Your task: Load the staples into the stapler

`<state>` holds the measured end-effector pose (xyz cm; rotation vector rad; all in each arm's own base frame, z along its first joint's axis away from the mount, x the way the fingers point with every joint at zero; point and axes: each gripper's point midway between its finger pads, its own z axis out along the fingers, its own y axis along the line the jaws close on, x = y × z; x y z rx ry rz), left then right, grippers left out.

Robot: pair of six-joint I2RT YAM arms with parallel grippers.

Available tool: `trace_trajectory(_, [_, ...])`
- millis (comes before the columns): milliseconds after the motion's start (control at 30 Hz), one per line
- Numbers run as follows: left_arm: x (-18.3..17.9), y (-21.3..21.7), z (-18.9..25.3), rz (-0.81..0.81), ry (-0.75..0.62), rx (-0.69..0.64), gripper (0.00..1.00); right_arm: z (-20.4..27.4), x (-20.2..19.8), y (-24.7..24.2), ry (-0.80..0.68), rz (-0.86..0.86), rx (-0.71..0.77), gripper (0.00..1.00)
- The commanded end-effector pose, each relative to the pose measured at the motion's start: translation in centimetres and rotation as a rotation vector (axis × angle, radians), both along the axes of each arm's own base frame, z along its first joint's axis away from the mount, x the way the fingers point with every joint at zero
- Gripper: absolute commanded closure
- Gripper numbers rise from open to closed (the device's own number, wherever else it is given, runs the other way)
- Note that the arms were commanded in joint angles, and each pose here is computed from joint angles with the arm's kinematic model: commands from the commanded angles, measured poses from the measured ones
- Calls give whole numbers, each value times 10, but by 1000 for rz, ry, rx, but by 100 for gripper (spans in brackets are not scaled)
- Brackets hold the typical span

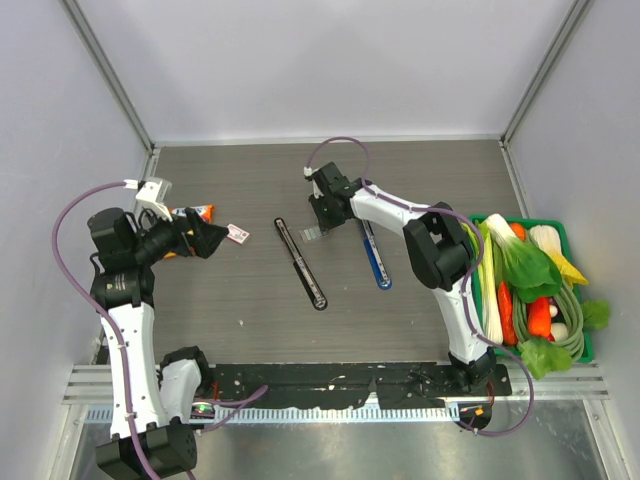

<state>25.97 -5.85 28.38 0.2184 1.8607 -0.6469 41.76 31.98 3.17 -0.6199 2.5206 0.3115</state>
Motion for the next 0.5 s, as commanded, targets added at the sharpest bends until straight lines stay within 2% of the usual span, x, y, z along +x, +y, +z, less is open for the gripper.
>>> trace_trajectory(0, [0, -1, 8, -13, -34, -4, 0, -6, -1, -1, 14, -6, 5, 77])
trace_trajectory(467, [-1, -1, 8, -13, -35, -5, 0, -7, 2, -6, 49, -36, 69, 84])
